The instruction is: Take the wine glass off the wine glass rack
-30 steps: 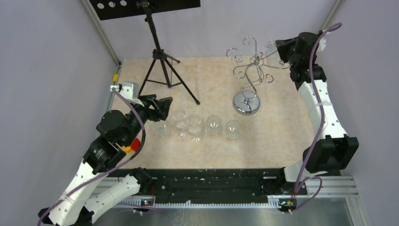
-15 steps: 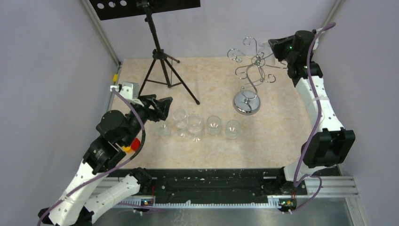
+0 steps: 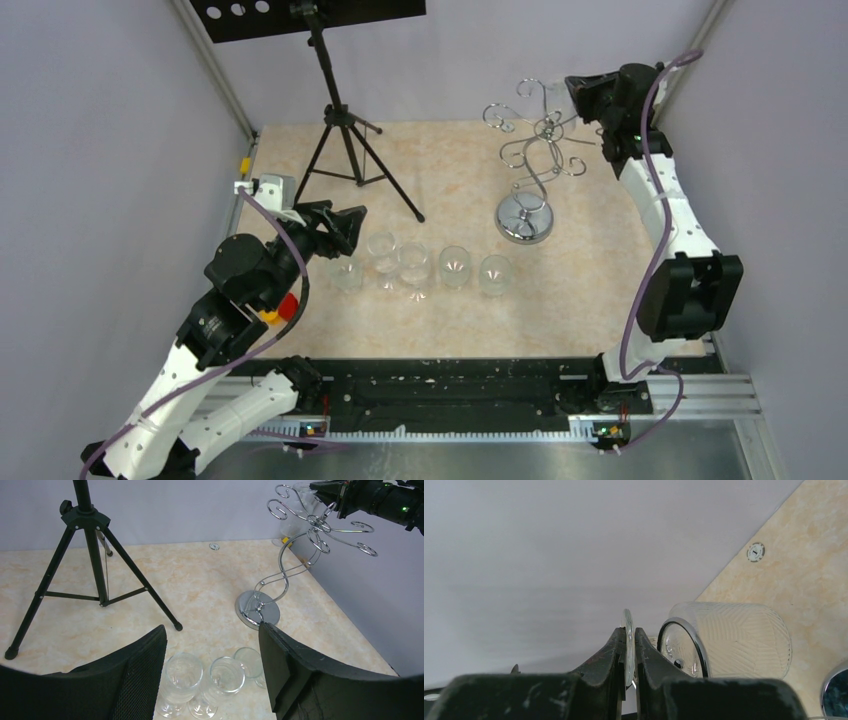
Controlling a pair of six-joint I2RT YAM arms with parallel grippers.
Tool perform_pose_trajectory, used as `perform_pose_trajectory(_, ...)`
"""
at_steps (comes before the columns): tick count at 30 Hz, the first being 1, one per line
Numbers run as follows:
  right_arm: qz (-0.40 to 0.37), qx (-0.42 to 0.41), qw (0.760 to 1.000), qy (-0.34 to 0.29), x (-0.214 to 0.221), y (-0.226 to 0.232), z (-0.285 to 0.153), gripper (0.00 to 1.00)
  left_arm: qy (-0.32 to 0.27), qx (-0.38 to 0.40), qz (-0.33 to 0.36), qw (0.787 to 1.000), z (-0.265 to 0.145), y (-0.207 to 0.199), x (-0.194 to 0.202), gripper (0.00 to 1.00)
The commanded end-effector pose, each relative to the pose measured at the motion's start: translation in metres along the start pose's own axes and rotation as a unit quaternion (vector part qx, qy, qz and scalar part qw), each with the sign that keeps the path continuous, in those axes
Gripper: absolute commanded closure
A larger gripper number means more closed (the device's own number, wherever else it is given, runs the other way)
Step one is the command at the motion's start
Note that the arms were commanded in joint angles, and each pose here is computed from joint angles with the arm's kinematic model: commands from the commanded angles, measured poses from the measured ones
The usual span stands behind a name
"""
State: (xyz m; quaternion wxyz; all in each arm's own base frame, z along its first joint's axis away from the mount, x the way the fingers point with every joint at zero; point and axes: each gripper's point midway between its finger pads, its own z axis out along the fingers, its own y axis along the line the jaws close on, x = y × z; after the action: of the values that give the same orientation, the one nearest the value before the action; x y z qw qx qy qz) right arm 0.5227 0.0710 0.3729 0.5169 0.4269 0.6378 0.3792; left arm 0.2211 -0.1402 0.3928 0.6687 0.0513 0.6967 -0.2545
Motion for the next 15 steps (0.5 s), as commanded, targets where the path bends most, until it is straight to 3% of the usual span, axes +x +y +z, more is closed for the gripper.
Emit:
perform_pose_trajectory(1,0.011,-0.095,0.995,-0.035,-0.023,0.06,-0.008,1.0,-0.015,-0.005,0.005,1.0,-0.003,0.003,-0.007,0.29)
perform_pose_trajectory(7,0.012,-0.123,0.99,-0.061,-0.035,0.076,-0.008,1.0,-0.016,-0.007,0.009,1.0,-0.003,0.004,-0.008,0.28)
perform_pose_trajectory(15,-0.044,-0.178,0.976,-0.119,-0.059,0.112,-0.028,1.0,-0.018,-0.004,0.01,1.0,-0.004,0.002,-0.01,0.28)
